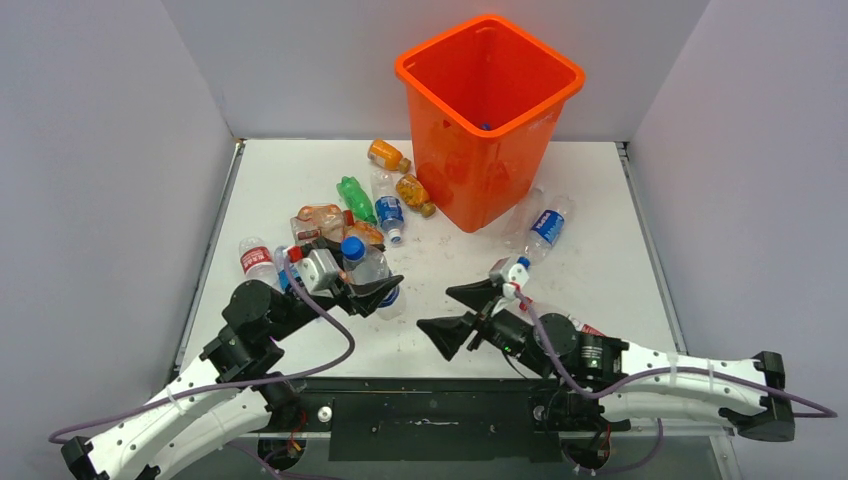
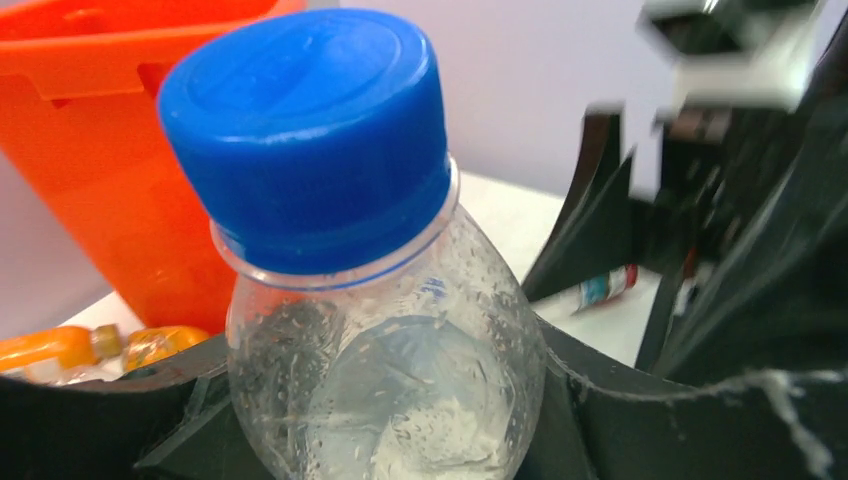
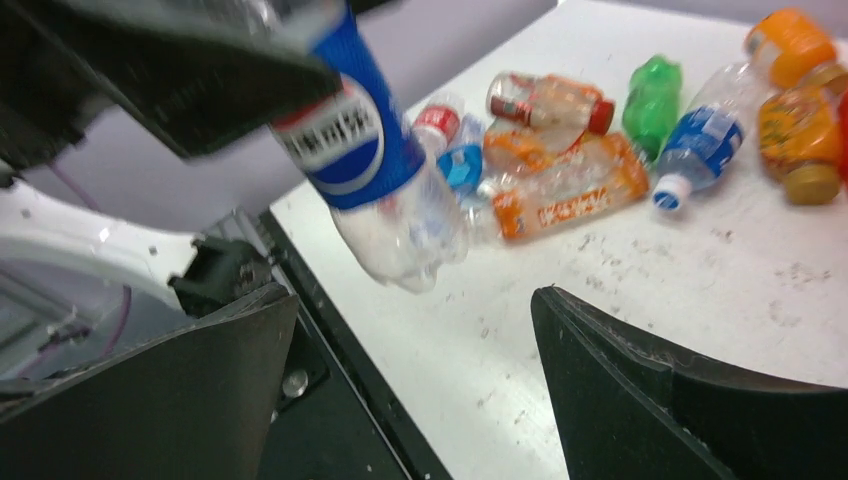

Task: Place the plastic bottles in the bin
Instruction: Place the plastic bottle in the trash bin.

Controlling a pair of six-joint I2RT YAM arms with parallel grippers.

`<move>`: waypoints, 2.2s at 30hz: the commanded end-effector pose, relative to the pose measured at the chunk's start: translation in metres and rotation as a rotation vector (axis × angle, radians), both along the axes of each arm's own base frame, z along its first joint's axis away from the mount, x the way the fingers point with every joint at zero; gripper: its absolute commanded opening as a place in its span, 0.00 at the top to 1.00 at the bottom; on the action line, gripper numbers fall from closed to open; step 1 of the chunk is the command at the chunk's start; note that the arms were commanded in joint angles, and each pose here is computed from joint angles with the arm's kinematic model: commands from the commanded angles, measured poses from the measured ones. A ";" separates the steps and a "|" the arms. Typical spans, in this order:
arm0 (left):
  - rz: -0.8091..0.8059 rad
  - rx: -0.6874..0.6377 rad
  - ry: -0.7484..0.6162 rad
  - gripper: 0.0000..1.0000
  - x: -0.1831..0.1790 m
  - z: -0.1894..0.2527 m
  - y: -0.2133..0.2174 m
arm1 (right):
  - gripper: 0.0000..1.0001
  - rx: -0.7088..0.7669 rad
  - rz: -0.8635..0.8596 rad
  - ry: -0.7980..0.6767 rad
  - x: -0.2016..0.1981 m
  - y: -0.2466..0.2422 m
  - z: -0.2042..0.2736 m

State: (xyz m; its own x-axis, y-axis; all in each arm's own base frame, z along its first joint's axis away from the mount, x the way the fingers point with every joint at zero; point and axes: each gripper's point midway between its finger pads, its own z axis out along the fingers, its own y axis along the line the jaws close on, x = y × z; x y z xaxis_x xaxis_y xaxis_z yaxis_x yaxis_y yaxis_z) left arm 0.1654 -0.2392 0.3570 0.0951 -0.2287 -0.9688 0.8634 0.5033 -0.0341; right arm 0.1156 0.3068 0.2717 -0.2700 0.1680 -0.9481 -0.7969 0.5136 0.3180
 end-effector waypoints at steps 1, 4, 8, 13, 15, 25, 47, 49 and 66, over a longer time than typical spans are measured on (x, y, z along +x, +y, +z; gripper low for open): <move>0.046 0.198 -0.096 0.88 0.008 -0.030 0.006 | 0.10 0.134 -0.147 -0.041 0.017 -0.038 0.077; -0.020 0.193 -0.077 0.88 -0.002 -0.042 0.000 | 0.10 0.093 -0.157 -0.070 0.020 -0.037 0.104; -0.152 0.196 -0.049 0.89 -0.021 -0.059 -0.013 | 0.06 0.030 -0.119 -0.075 0.019 -0.012 0.124; -0.214 0.223 -0.013 0.91 -0.026 -0.070 -0.022 | 0.02 0.003 -0.076 -0.054 0.019 0.022 0.128; -0.212 0.225 -0.009 0.91 -0.025 -0.072 -0.022 | 0.02 -0.013 -0.087 -0.047 0.022 0.030 0.122; -0.199 0.222 -0.008 0.92 -0.023 -0.075 -0.022 | 0.13 -0.063 -0.091 -0.034 0.028 0.057 0.100; -0.178 0.212 -0.002 0.29 -0.023 -0.075 -0.021 | 0.95 -0.156 -0.156 -0.026 0.042 0.067 0.070; -0.157 0.197 -0.002 0.02 -0.021 -0.072 -0.019 | 0.95 -0.162 -0.171 -0.035 0.043 0.061 0.072; 0.120 0.112 -0.047 0.04 0.012 -0.054 0.015 | 0.95 0.191 -0.778 -0.448 0.084 -0.124 0.339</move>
